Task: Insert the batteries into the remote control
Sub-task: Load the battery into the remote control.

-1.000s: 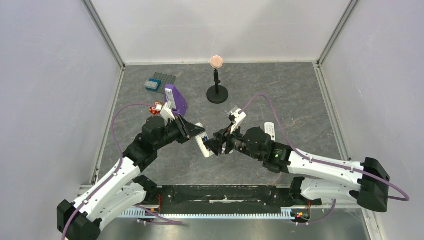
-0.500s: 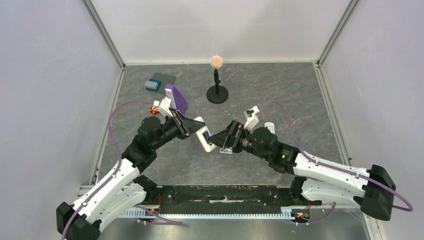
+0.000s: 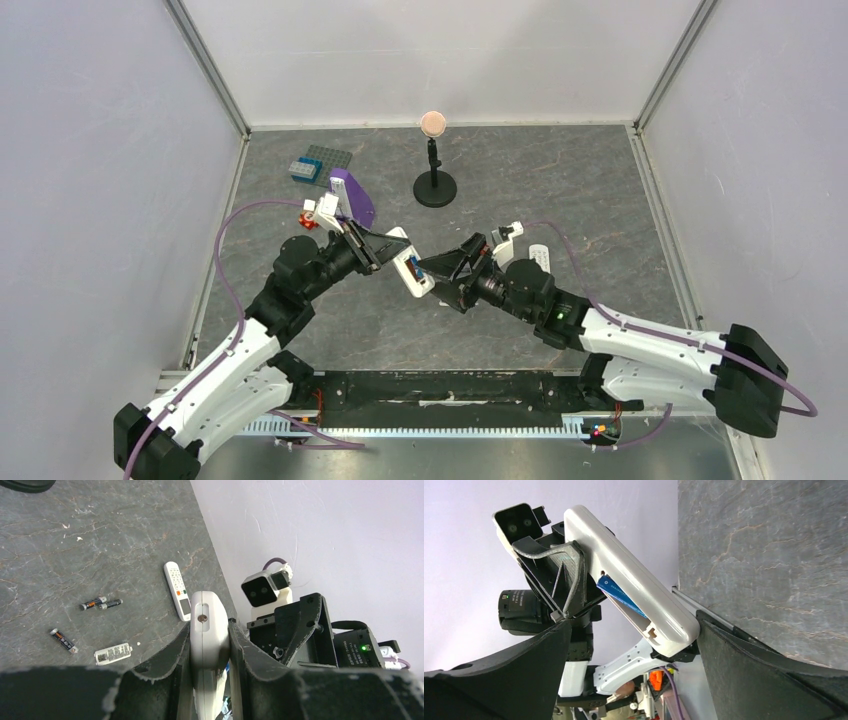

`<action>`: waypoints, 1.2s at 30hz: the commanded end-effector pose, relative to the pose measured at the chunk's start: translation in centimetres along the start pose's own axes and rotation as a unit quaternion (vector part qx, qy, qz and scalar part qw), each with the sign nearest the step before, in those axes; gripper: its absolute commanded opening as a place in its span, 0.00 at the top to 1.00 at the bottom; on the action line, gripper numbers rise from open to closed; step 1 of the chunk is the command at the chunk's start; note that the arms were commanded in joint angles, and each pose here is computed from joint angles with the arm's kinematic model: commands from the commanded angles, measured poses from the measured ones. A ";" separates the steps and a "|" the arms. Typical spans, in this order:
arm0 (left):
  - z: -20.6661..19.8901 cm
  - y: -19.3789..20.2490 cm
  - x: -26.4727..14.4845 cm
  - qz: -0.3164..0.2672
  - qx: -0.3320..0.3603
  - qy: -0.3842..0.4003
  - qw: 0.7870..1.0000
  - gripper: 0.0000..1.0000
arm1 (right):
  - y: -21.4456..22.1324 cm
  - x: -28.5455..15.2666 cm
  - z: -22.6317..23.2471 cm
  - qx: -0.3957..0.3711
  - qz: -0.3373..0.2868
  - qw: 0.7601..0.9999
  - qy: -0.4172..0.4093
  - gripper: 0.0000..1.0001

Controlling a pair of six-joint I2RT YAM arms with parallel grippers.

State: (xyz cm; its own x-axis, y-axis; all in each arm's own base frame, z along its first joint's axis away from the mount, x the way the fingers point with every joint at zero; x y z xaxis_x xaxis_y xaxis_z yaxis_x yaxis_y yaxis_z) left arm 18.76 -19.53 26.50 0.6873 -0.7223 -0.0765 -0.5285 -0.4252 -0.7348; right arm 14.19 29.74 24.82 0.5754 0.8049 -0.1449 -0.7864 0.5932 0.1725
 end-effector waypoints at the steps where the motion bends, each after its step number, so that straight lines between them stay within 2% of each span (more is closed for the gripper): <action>1: -1.0 -1.0 -0.1 -0.030 0.021 0.028 0.999 0.98 | 0.4 0.3 2.1 0.049 0.011 0.998 -0.049 0.02; 11: -1.5 -0.6 -0.5 -0.020 0.050 0.056 0.997 0.98 | 0.7 1.0 1.5 0.079 0.030 0.995 -0.048 0.02; 17: -1.3 -0.3 -0.7 -0.012 0.069 0.058 0.996 0.98 | -0.2 0.8 1.0 0.093 0.015 0.994 -0.050 0.02; 23: -1.4 0.2 -0.8 -0.002 0.077 0.072 0.994 0.98 | -0.3 1.0 0.8 0.098 0.031 0.993 -0.049 0.12; 30: -1.5 0.4 -0.8 0.004 0.080 0.078 0.994 0.98 | 0.5 1.9 0.7 0.081 0.063 0.994 -0.035 0.08; 36: -1.6 0.4 -1.0 0.004 0.083 0.082 0.993 0.98 | 0.6 2.0 0.6 0.087 0.068 0.993 -0.039 0.15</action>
State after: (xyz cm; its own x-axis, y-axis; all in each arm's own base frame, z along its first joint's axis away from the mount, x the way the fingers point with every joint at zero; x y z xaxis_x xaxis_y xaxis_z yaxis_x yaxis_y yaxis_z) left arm 17.43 -19.83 26.21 0.6089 -0.7921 -0.0425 -0.5007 -0.3421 -0.7951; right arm 14.85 31.21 22.77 0.4994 0.8574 -0.1244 -0.7869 0.5089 0.3491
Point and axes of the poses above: each gripper's point midway between its finger pads, its own x axis out along the fingers, its own z axis along the line the jaws close on, y = z × x, the point moved 5 cm from there along -x, back along the fingers, and after that the axes turned 14 degrees about x, right-handed, at the moved point
